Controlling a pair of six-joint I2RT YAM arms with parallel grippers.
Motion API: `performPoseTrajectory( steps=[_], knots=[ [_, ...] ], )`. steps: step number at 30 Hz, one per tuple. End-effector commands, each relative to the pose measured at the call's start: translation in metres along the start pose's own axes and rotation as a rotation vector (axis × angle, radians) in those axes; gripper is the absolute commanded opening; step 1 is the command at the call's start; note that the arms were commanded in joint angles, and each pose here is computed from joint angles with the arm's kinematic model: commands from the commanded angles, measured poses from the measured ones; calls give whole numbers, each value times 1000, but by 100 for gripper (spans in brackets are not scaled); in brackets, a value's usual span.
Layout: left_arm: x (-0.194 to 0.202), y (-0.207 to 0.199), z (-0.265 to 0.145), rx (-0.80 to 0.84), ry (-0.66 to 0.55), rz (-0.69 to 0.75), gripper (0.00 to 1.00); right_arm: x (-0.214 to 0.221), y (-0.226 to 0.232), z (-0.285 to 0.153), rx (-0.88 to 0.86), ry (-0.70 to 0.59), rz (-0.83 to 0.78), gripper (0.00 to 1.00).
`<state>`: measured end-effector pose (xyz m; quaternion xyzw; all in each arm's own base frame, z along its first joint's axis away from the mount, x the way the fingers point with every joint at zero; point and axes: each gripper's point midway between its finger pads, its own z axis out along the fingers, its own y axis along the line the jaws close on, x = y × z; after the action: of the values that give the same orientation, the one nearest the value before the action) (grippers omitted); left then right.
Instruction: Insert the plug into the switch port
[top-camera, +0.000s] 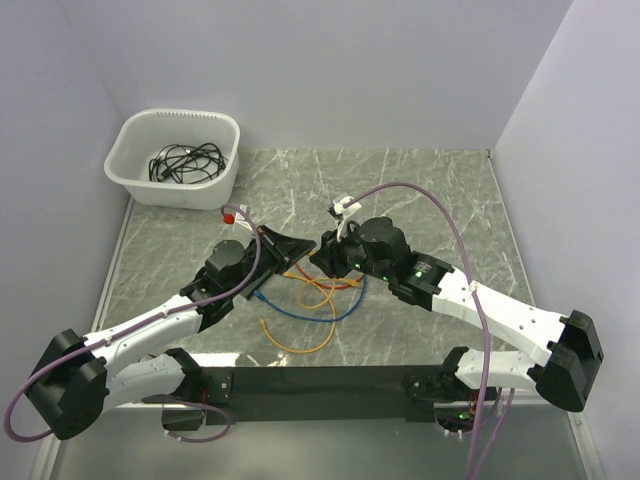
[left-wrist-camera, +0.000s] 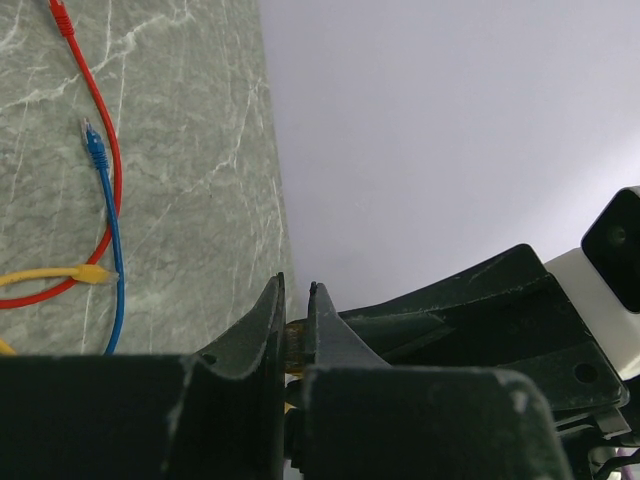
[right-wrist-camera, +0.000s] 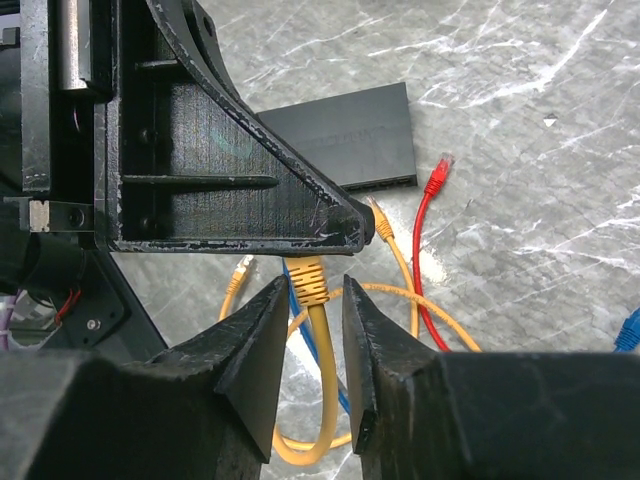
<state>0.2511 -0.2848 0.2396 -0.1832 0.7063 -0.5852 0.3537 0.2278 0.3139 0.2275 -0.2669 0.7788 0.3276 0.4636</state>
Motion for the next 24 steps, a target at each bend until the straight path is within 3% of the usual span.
performPoseTrajectory(
  steps=[1, 8, 12, 16, 18, 19, 20, 24],
  knots=[
    [-4, -25, 0, 69, -2, 20, 0, -32, 12, -6, -34, -91, -10, 35],
    [-3, -23, 1, 67, -2, 19, 1, -29, 10, -4, -22, -92, -8, 22],
    [-2, -21, 1, 73, 5, 21, 0, -29, 7, -2, -9, -97, 0, 0],
    [-2, -17, 1, 47, -1, 49, 5, -24, -2, -5, 44, -82, 4, 0],
    [-7, -11, 0, 10, -21, 75, 20, -26, -11, -15, 89, -98, 7, 0],
    [-9, -9, 0, -2, -32, 95, 37, -33, -18, -23, 126, -127, 11, 0],
    [-12, -9, -1, -13, -47, 104, 45, -33, -22, -28, 150, -130, 8, 0],
    [-29, 0, -10, -85, -127, 138, 68, -38, -54, -60, 329, -156, 3, 0]
  ],
)
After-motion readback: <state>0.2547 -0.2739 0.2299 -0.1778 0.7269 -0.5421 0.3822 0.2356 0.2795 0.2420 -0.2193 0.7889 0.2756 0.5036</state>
